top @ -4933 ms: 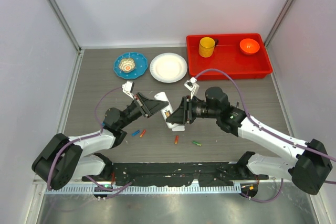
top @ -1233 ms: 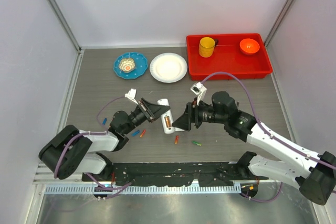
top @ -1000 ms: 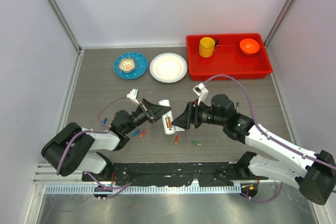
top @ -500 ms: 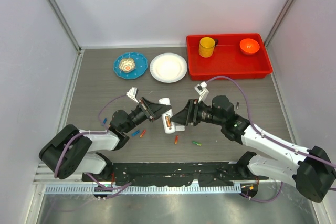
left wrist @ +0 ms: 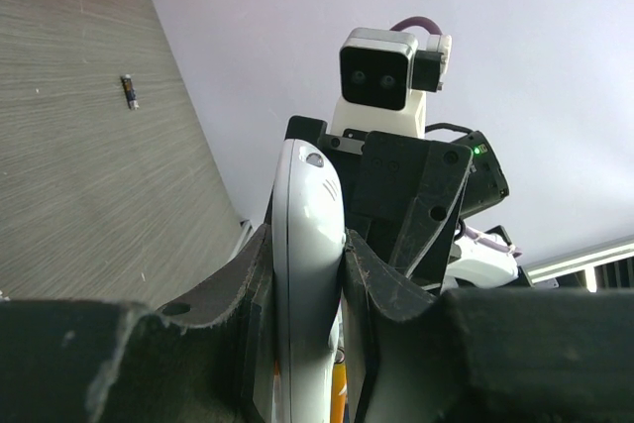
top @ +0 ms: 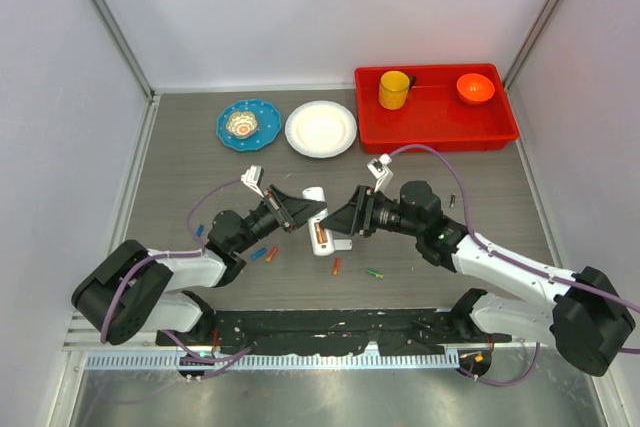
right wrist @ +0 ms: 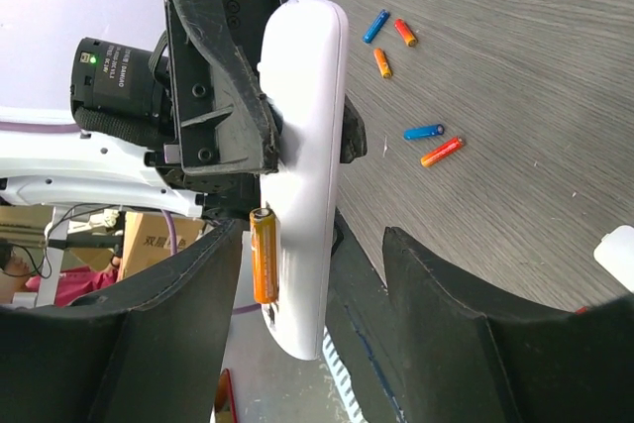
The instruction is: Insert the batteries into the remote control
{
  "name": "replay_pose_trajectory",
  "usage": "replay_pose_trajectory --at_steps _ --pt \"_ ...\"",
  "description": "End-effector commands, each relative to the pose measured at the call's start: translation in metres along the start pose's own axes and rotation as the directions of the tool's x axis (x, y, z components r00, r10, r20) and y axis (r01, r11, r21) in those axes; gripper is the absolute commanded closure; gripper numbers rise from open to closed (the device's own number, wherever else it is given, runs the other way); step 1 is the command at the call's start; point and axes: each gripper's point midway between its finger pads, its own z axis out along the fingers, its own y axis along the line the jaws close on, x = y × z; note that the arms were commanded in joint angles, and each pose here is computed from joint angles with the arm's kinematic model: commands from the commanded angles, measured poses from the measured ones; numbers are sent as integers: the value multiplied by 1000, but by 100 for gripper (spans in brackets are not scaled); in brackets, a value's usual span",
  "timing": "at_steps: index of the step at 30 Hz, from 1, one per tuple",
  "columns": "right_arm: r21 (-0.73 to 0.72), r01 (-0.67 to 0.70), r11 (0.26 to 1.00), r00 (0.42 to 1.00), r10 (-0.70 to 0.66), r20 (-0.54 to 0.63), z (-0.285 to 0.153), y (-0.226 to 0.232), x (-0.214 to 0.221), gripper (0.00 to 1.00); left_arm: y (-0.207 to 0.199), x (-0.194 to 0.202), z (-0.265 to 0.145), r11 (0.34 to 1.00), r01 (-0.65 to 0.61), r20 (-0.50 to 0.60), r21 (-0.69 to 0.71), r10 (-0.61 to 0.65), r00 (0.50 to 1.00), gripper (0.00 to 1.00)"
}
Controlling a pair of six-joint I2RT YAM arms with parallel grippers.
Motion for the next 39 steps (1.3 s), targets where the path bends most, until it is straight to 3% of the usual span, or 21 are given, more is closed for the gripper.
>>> replay_pose_trajectory --at_steps 1,21,39 --pt "-53 14 998 1000 -12 23 2 11 -7 36 -79 -14 -5 949 -116 67 294 101 993 100" --pt "-60 -16 998 999 14 -32 6 6 4 41 -85 -14 -6 942 -127 72 311 110 991 100" --pt "26 -46 999 998 47 -43 12 -12 8 46 -90 -15 -6 937 -135 81 322 114 990 100"
